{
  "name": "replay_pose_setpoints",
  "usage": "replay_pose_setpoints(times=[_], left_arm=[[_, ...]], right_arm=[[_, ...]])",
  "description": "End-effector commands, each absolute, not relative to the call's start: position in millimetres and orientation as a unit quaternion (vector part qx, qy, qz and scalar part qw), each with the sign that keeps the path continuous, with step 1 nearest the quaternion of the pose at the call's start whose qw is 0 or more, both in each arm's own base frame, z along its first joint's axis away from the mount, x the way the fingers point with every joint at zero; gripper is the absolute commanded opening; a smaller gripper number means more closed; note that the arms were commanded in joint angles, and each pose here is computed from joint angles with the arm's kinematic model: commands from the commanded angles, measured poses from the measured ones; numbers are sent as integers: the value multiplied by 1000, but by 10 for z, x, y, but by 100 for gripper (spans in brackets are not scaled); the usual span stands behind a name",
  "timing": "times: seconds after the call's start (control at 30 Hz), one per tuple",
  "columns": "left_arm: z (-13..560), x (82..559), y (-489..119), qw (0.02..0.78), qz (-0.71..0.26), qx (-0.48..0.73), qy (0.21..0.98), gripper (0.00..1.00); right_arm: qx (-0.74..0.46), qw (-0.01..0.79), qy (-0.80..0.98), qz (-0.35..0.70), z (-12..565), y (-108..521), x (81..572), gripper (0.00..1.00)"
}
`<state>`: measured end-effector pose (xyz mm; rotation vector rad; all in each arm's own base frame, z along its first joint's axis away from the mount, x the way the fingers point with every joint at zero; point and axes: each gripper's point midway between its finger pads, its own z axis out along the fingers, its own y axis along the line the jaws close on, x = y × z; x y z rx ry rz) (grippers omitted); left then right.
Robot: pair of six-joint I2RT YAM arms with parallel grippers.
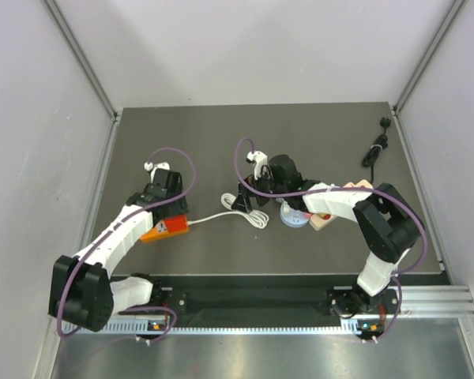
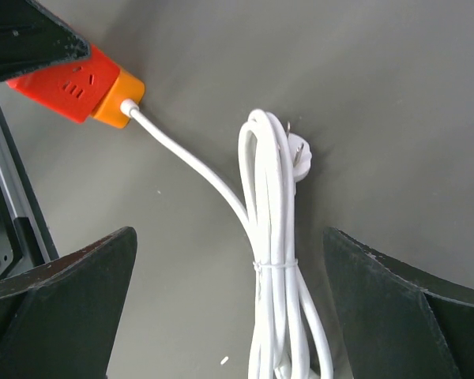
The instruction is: Insert the plug
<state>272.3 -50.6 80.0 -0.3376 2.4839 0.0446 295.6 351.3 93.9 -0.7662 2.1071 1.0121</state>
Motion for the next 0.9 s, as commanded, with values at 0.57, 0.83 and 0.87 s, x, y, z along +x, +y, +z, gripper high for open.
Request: replay_pose_setpoints(times=[0.57, 0.83, 0.87], left_arm=[[212, 2210, -860, 301, 9, -213, 929, 0], [67, 2175, -936, 273, 32, -199, 941, 0], [55, 2184, -956, 272, 29, -199, 941, 0]], right_arm=[[-273, 369, 781, 425, 1253, 3486, 3029, 100], [-270, 371, 779, 427, 1279, 3463, 3029, 100], [-270, 373, 778, 428, 1295, 3465, 3025, 100]])
